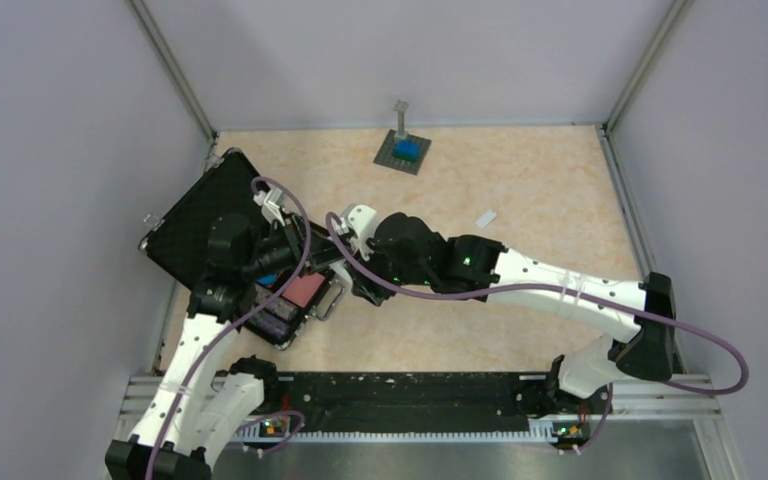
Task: Load the batteries into the remote control
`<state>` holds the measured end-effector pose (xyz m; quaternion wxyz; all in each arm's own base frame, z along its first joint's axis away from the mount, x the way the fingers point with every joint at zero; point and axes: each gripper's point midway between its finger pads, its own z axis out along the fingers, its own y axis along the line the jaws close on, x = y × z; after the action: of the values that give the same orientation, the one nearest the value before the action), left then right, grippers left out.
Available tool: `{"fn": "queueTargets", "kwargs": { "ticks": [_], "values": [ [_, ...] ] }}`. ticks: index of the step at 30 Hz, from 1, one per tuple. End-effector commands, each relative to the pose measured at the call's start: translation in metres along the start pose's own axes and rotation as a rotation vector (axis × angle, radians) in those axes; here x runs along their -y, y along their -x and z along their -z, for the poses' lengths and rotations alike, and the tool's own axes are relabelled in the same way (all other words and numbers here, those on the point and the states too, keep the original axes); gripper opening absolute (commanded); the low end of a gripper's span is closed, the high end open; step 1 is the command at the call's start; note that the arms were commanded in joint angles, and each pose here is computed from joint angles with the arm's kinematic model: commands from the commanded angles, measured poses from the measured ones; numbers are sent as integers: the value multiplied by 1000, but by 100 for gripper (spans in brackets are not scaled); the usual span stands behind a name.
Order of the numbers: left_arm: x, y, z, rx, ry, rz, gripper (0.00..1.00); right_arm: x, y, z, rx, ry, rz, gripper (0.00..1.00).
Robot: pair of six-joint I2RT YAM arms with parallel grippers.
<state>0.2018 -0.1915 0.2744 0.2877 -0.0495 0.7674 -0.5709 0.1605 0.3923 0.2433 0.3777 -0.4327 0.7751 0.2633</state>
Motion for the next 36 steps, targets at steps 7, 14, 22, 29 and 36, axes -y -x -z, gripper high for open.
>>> {"fn": "queueTargets", "kwargs": {
  "ticks": [7, 14, 22, 29, 36],
  "values": [
    [0, 5, -9, 0, -53, 13, 0, 16, 33, 25, 132, -48, -99, 68],
    [-8, 16, -22, 0, -68, 23, 0, 42, 37, 53, 203, -143, -221, 90],
    [-19, 30, -31, 1, -54, 27, 0, 165, -4, 84, 239, -501, -691, 78],
    [-19, 27, -26, 6, -25, 8, 0, 283, -78, 72, 131, -863, -894, 62],
    [-29, 24, -26, 21, -8, 14, 0, 379, -125, 49, 1, -1127, -930, 72]
  ]
}}
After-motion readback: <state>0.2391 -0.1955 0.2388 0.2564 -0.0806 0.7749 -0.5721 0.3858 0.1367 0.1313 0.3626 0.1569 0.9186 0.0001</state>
